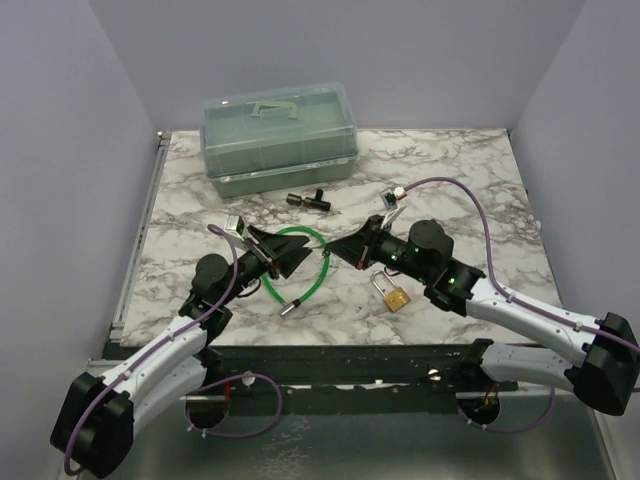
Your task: Unlock with the key
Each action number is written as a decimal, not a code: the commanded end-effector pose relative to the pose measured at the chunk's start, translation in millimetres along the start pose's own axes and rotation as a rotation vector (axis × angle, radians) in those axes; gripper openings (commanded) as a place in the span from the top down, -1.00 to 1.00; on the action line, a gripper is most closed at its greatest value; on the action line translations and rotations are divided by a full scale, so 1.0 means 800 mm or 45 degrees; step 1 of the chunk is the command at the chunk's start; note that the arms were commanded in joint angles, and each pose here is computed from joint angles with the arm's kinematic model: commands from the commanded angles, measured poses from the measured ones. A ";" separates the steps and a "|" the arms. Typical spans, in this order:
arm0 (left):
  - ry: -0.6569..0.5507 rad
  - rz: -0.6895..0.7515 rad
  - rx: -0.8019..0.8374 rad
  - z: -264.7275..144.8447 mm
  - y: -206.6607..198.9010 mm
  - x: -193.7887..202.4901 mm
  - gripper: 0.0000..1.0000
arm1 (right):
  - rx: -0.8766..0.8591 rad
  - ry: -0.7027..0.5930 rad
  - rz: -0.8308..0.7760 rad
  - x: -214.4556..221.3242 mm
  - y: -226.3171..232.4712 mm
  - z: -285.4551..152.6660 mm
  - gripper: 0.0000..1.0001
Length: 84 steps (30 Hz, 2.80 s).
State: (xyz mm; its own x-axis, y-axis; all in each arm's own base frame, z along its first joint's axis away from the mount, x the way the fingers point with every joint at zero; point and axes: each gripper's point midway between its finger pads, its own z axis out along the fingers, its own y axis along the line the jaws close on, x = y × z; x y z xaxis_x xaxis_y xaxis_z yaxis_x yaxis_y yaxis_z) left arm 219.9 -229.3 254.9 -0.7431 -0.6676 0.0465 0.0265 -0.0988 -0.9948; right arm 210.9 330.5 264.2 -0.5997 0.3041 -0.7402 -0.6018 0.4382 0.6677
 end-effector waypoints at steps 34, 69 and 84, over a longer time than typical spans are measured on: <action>-0.092 0.037 0.013 -0.004 0.018 -0.007 1.00 | -0.082 0.147 -0.035 0.038 -0.005 0.007 0.70; -0.261 0.921 -0.861 -0.057 0.039 -0.084 0.87 | 0.872 0.716 -0.089 0.161 -0.204 -0.028 -0.30; -0.416 1.168 -0.979 -0.110 0.031 -0.116 0.74 | 1.077 0.863 -0.153 0.189 -0.238 -0.012 -0.11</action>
State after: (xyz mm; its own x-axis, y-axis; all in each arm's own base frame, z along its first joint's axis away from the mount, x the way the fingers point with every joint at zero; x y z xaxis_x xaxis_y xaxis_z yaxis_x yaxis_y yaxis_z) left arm 233.5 -119.2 229.1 -0.4600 -0.4717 -0.7522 0.0029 0.8464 -0.5326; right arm 227.3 290.8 33.0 -0.8818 -0.1656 -0.4415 -0.2864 0.9319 0.2225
